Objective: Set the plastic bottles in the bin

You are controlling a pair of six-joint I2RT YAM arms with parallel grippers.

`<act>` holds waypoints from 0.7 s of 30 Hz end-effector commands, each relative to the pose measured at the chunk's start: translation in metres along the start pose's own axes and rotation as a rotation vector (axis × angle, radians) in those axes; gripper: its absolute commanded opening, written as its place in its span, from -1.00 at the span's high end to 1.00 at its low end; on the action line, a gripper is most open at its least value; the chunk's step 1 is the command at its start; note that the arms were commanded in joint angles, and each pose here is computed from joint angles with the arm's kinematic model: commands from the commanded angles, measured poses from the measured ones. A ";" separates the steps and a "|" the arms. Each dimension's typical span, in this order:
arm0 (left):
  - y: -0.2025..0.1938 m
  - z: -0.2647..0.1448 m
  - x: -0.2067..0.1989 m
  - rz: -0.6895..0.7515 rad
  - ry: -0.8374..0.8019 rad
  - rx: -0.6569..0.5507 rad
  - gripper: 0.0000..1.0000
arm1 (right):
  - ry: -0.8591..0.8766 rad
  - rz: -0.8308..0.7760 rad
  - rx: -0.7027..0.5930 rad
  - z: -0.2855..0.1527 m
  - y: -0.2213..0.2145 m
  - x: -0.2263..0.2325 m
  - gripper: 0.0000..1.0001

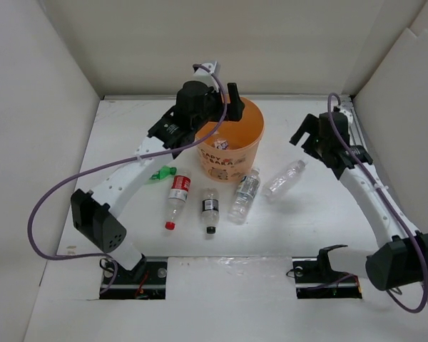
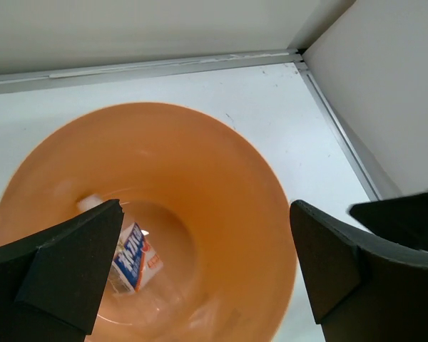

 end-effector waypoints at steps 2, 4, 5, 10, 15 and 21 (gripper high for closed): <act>0.064 -0.063 -0.022 0.013 -0.052 -0.193 -1.00 | -0.193 0.143 0.019 0.024 -0.027 -0.010 -1.00; 0.068 -0.078 -0.021 0.015 -0.049 -0.181 -1.00 | -0.205 0.180 0.030 0.030 -0.037 -0.012 -1.00; 0.071 -0.083 -0.021 0.015 -0.049 -0.181 -1.00 | -0.197 0.181 0.041 0.039 -0.043 -0.013 -1.00; 0.071 -0.118 -0.020 0.031 -0.070 -0.148 -1.00 | -0.243 0.202 0.122 0.074 -0.060 -0.021 -1.00; 0.074 -0.144 -0.017 0.030 -0.072 -0.154 -1.00 | -0.283 0.220 0.158 0.101 -0.077 -0.032 -1.00; 0.069 -0.162 -0.015 0.031 -0.093 -0.159 -1.00 | -0.345 0.264 0.226 0.134 -0.089 -0.054 -0.86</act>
Point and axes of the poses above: each gripper's point midway between its finger pads, its own z axis out along the fingers, its own x axis along the line the jaws close on, y = z × x, the point moved 9 cm from there along -z, back along the fingers, and after that the axes turned 9 degrees about z, right-handed, at the moved point
